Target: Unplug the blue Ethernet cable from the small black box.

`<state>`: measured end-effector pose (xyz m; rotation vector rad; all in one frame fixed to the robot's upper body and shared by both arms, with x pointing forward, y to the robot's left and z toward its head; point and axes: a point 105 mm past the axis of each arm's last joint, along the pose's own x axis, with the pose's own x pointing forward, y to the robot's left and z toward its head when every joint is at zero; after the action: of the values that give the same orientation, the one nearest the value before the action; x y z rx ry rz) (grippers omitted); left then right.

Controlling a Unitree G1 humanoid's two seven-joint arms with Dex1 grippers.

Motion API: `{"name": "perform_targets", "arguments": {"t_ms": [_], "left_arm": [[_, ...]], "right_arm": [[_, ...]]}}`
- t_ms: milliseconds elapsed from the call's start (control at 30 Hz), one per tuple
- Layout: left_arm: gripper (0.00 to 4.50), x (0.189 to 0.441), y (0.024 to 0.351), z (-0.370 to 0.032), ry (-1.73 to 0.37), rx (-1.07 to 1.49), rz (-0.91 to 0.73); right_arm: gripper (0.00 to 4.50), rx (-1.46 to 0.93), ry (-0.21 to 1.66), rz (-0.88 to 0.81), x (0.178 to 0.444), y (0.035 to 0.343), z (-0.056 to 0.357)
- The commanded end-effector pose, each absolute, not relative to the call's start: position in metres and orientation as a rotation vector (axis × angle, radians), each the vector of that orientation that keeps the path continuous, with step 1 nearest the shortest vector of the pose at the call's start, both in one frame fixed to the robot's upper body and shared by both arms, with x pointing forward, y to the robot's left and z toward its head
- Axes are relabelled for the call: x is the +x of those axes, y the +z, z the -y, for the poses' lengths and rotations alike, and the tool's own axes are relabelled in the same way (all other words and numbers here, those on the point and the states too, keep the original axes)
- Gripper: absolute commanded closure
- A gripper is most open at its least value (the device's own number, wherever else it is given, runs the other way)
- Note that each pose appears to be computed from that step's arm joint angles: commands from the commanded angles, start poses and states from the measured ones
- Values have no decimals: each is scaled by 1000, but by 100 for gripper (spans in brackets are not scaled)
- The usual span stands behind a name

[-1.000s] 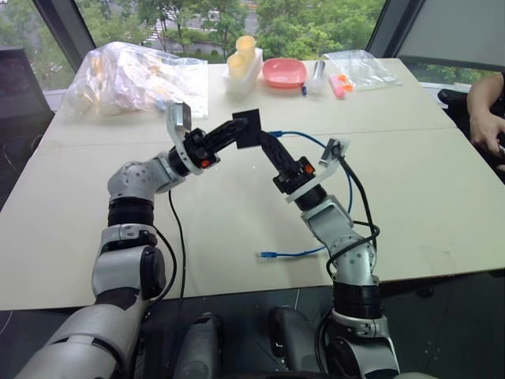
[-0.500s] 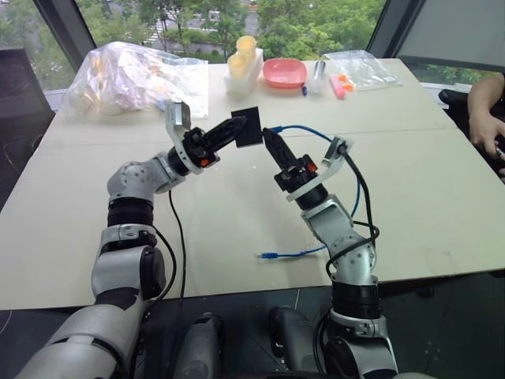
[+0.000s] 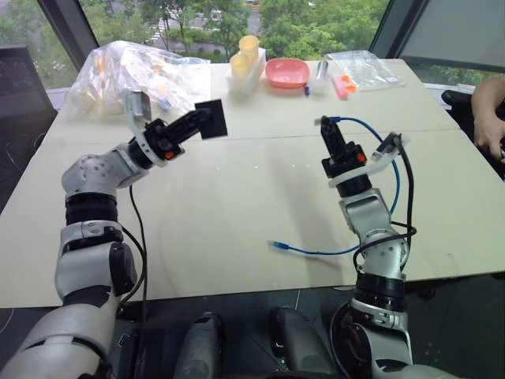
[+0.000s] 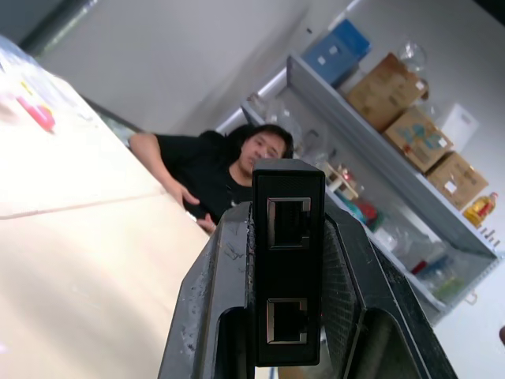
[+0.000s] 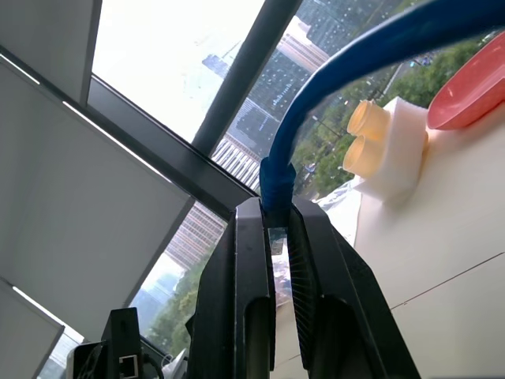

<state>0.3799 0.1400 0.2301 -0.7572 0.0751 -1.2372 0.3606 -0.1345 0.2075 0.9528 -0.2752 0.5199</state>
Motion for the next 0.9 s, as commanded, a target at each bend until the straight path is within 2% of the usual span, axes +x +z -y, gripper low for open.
{"name": "perform_targets", "arguments": {"t_ms": [33, 100, 200, 267, 367, 467, 667, 700, 900], "left_arm": [[401, 401, 208, -108, -1086, -341, -43], [401, 408, 200, -88, -1028, -198, 18], [401, 411, 196, -64, -986, -135, 109], [401, 409, 186, -48, -982, -53, 140], [401, 407, 177, -32, -966, 20, 173], [401, 409, 176, -26, -921, 14, 207], [401, 405, 158, -3, -926, 30, 208], [401, 405, 155, -2, -922, 34, 207], [401, 406, 138, -2, -919, 18, 168]], "right_arm": [[447, 773, 406, 111, 374, 182, 143], [447, 700, 339, 7, 379, 165, 150], [447, 610, 290, -102, 381, 151, 159], [447, 481, 309, -131, 378, 148, 160], [447, 428, 292, -155, 377, 145, 166], [332, 391, 269, -182, 377, 141, 171], [15, 164, 283, -255, 363, 129, 171], [2, 143, 291, -260, 360, 128, 171], [2, 104, 381, -219, 341, 137, 163]]}}
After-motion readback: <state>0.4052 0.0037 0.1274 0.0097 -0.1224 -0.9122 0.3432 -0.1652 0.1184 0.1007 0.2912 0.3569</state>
